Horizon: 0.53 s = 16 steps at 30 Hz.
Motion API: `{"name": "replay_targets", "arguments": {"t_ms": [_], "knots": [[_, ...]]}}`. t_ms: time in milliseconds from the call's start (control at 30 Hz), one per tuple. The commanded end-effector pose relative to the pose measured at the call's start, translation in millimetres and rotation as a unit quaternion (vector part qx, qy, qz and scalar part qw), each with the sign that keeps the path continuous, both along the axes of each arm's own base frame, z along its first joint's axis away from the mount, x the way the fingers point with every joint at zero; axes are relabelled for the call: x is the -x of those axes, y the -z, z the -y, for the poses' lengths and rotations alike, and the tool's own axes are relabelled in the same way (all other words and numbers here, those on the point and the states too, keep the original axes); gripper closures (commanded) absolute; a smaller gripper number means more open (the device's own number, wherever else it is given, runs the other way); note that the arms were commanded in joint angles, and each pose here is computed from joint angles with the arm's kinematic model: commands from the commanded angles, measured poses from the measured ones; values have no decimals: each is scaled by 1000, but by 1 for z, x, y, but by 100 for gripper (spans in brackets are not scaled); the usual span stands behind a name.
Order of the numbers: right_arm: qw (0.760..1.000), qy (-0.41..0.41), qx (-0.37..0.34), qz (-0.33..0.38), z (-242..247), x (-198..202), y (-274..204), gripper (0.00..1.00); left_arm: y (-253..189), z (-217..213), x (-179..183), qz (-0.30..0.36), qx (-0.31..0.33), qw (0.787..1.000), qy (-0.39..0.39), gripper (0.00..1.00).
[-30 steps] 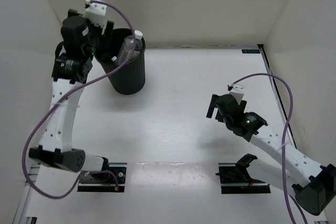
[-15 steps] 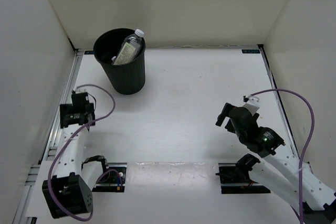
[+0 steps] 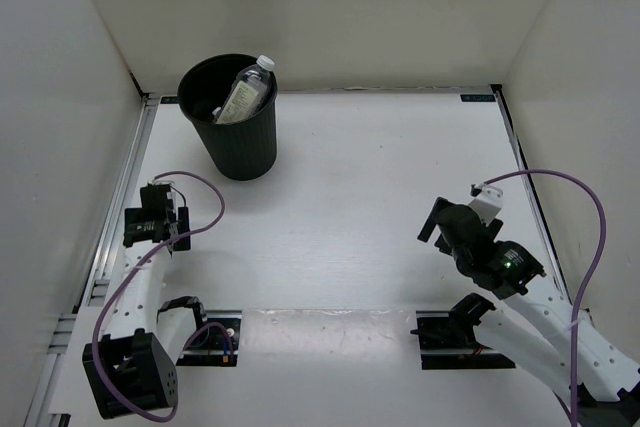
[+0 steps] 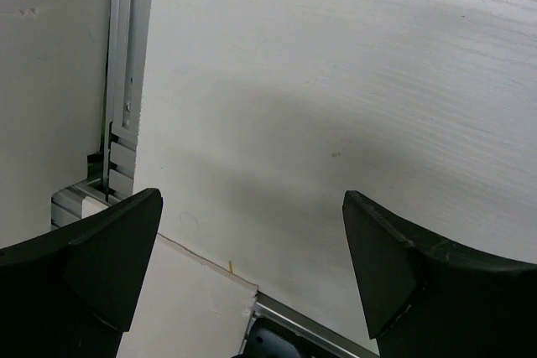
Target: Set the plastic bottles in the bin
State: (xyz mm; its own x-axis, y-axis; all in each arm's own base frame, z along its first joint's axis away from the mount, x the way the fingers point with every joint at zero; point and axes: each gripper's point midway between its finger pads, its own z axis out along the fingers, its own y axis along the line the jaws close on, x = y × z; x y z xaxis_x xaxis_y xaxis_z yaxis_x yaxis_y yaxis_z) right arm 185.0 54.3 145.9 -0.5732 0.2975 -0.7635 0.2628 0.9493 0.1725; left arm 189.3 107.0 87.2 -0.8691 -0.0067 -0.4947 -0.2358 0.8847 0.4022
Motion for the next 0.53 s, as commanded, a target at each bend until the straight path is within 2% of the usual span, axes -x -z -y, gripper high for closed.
{"name": "replay_targets", "arguments": {"t_ms": [0, 500], "knots": [[1000, 16, -7, 20, 3, -4, -13, 0, -15, 0, -12, 36, 5, 999, -2, 0], [999, 16, -15, 29, 1, -7, -16, 0, -14, 3, -13, 38, 13, 999, 4, 0]]}}
